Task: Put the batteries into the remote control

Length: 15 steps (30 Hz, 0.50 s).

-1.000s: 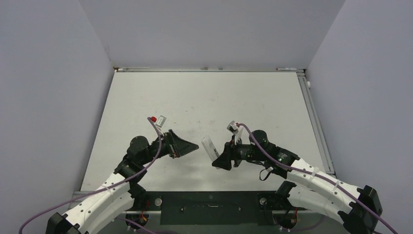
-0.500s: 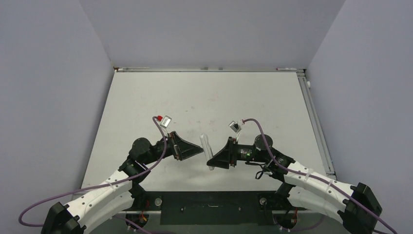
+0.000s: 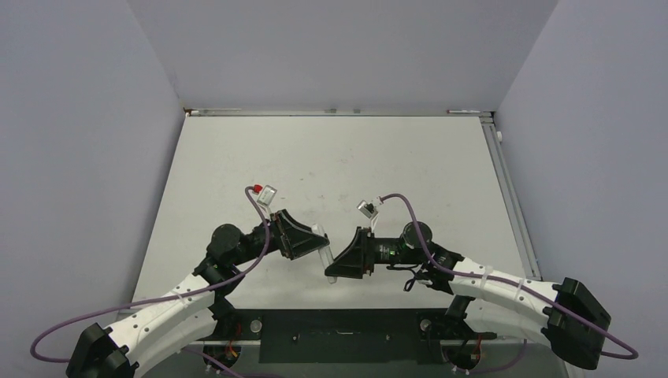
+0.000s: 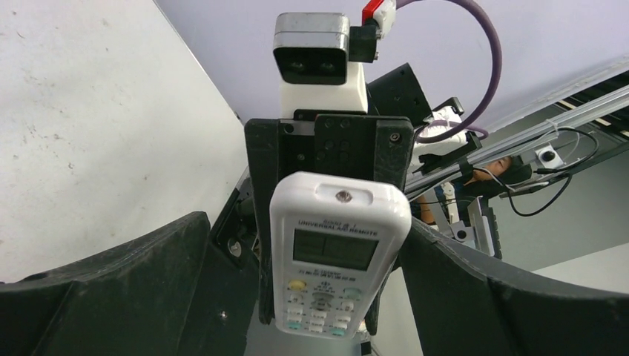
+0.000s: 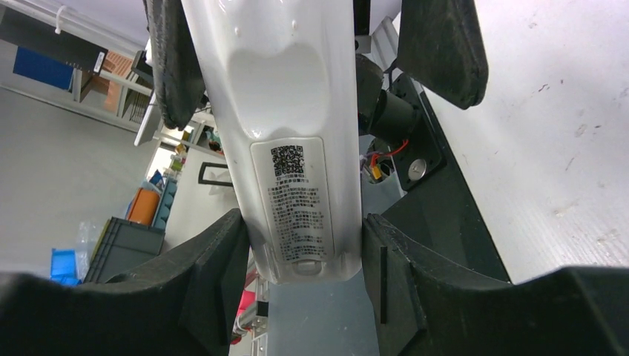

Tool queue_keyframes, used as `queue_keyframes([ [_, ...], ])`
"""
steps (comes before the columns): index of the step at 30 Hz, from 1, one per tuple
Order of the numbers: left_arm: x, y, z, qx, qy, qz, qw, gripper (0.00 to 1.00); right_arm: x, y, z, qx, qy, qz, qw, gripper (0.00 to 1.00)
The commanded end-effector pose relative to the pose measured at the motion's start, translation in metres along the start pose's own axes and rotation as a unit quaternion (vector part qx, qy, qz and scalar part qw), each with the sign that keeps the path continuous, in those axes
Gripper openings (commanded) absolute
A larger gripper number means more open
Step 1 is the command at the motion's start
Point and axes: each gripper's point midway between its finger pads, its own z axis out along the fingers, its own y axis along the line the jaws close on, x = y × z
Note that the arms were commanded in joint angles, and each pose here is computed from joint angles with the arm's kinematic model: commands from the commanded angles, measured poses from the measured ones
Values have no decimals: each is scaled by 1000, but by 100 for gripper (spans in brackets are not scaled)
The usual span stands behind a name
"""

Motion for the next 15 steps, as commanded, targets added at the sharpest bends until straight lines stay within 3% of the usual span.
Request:
queue_keyframes([
  [1,-13,-42,3,66,-12,27,997,91,-14,28,7,-50,-28,-32,998,9],
  [7,-10,-43,0,68,-8,25,997,70,-14,24,8,-44,-31,-32,998,9],
  [12,-10,-38,1,57,-11,20,998,21,-14,15,8,-24,-35,-33,999,9],
  [13,-11,-34,1,47,-13,17,999,4,-13,13,8,-18,-35,-33,999,9],
  [15,-13,-25,3,22,-18,13,1000,0,-12,8,8,-6,-32,-36,999,15],
])
